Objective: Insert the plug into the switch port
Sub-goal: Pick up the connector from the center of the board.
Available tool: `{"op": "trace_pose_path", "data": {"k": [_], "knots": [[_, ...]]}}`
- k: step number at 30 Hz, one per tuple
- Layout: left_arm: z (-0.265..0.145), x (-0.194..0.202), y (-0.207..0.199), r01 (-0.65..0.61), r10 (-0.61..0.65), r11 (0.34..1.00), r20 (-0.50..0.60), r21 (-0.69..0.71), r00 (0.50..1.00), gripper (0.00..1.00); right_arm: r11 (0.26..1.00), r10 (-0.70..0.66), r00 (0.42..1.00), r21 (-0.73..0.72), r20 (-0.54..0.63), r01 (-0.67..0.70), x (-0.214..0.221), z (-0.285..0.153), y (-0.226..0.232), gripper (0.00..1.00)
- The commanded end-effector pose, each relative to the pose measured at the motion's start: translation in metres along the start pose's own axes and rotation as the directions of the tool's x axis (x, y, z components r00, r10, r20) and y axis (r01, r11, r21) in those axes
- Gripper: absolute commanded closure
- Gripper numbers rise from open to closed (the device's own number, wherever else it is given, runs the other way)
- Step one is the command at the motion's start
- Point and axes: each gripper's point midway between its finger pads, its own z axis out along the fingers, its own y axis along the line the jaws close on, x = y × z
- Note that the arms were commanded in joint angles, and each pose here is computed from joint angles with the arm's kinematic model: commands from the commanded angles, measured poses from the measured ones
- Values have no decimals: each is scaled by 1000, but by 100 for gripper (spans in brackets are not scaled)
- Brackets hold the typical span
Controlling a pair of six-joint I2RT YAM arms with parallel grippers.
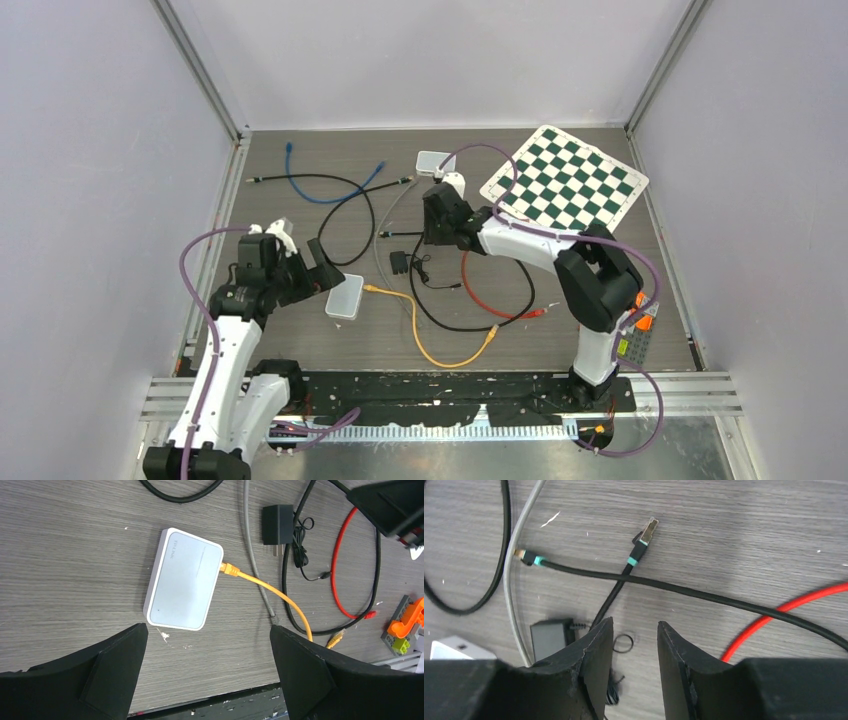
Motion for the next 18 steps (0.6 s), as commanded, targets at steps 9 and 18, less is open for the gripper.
{"op": "trace_pose_path", "data": {"k": [9, 18], "knots": [[-2, -6, -16, -55, 52, 996, 41, 71, 998, 3, 947, 277, 960, 156, 50, -281, -20, 48, 8, 56], [0, -5, -15, -49, 48, 997, 28, 64, 998, 3, 988, -103, 995, -116, 0, 102, -35, 46, 50, 54]]}}
